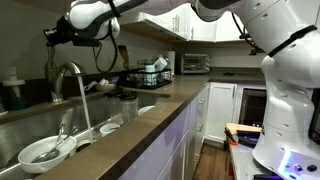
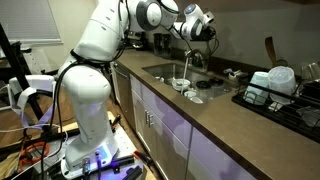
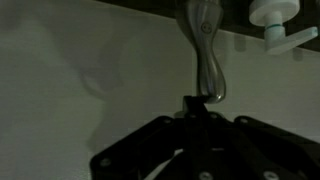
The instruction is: Push the tap handle down
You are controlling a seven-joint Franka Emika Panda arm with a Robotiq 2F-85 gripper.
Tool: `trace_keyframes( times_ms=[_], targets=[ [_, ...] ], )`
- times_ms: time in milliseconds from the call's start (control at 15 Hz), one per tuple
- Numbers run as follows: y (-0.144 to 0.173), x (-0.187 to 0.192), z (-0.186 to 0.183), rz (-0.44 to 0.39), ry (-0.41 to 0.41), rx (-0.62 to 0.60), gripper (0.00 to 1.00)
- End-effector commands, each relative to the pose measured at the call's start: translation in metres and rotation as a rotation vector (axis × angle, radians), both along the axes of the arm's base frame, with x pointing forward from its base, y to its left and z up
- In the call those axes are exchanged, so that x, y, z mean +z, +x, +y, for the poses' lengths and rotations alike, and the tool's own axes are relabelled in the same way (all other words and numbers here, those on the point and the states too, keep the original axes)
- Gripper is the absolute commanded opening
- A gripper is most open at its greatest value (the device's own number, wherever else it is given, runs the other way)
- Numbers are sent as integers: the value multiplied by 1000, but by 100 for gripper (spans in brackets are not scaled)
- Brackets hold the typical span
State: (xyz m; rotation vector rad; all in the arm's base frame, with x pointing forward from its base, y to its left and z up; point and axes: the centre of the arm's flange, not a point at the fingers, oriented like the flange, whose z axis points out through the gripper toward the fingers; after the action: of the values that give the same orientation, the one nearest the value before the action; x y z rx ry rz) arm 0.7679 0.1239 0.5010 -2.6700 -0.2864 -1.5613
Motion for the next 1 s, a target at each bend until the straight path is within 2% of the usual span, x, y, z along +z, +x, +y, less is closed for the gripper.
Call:
trace_keyframes(
  times_ms=[0,800,933],
  targets=[
    [-33,-2,3,52,-12,23,3],
    [-79,-23,-14,122,-4,12,3],
    [-83,-28,-14,88,-12,-12,3]
  ],
)
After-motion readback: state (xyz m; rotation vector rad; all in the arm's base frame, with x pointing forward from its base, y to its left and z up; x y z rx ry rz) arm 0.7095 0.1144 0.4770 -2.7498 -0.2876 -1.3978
